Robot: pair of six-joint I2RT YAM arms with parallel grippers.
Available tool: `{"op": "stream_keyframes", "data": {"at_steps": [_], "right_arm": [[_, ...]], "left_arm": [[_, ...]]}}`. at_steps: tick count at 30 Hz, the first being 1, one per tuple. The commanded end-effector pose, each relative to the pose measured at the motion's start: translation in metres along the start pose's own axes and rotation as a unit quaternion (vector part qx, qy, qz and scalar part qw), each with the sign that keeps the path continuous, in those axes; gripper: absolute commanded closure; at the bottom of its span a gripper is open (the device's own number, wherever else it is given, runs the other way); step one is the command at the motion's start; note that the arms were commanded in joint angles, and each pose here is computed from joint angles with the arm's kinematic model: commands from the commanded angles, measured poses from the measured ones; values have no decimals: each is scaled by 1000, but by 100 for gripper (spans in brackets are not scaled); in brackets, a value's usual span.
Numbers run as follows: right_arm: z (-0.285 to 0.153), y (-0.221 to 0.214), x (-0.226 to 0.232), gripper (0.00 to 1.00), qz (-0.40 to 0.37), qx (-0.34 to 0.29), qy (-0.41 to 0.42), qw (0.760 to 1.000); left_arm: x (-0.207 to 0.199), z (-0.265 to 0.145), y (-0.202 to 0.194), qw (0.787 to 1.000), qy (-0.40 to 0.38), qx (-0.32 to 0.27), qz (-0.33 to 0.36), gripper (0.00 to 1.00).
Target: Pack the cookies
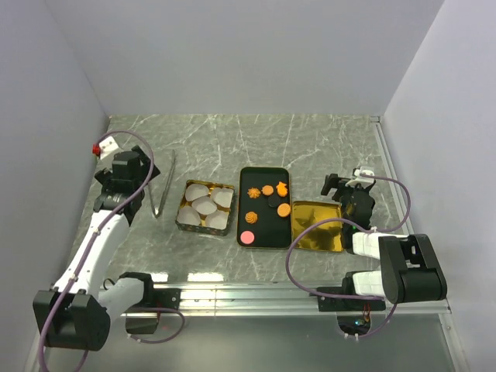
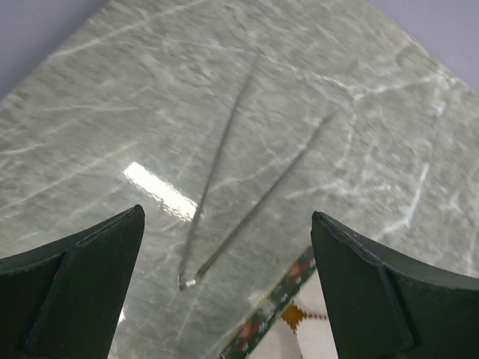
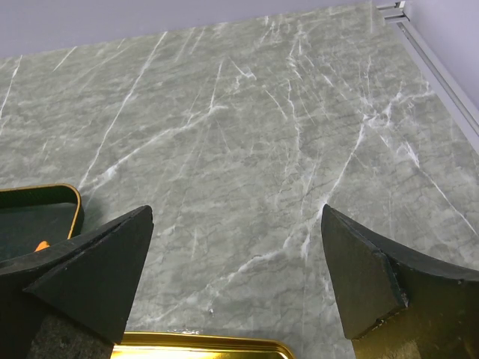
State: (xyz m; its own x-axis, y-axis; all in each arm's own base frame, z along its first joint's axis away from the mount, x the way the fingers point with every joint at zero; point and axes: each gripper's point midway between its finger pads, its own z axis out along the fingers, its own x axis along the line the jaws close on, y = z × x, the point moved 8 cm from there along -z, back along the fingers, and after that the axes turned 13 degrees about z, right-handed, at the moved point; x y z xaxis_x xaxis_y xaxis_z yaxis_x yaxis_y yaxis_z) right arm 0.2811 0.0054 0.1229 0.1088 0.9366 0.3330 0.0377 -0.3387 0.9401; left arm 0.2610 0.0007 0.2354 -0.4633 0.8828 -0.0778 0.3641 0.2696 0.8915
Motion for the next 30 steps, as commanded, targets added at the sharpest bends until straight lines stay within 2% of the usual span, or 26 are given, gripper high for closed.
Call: {"op": "stream_keyframes", "data": {"at_steps": [1,5,6,8,11,16,18,23,30], "right_arm": [[4,16,6,0,2,-38,11,999],[4,16,5,0,1,-38,9,999],[4,16,6,0,2,-37,11,999],[4,16,5,0,2,-38,10,999],[4,16,6,0,1,-38,10,999],[4,16,5,0,0,-38,10,999],[4,16,6,0,1,-38,11,999],[5,16,6,0,3,-39,12,999],[5,16,6,0,-1,-36,14,999]], "left_arm": [[3,2,17,999,34,-18,9,1],[-8,4,14,998,-37,-12,58,1],[-11,5,13,998,-42,0,57,1],[-11,14,8,997,-17,61,50,1],[-22,28,3,988,-46,129,73,10],[-29,40,7,983,-42,156,90,8],[-27,47,-3,975,-36,188,112,9],[-27,53,-35,955,-52,269,115,12],[-24,54,-68,941,-79,307,119,10]]}}
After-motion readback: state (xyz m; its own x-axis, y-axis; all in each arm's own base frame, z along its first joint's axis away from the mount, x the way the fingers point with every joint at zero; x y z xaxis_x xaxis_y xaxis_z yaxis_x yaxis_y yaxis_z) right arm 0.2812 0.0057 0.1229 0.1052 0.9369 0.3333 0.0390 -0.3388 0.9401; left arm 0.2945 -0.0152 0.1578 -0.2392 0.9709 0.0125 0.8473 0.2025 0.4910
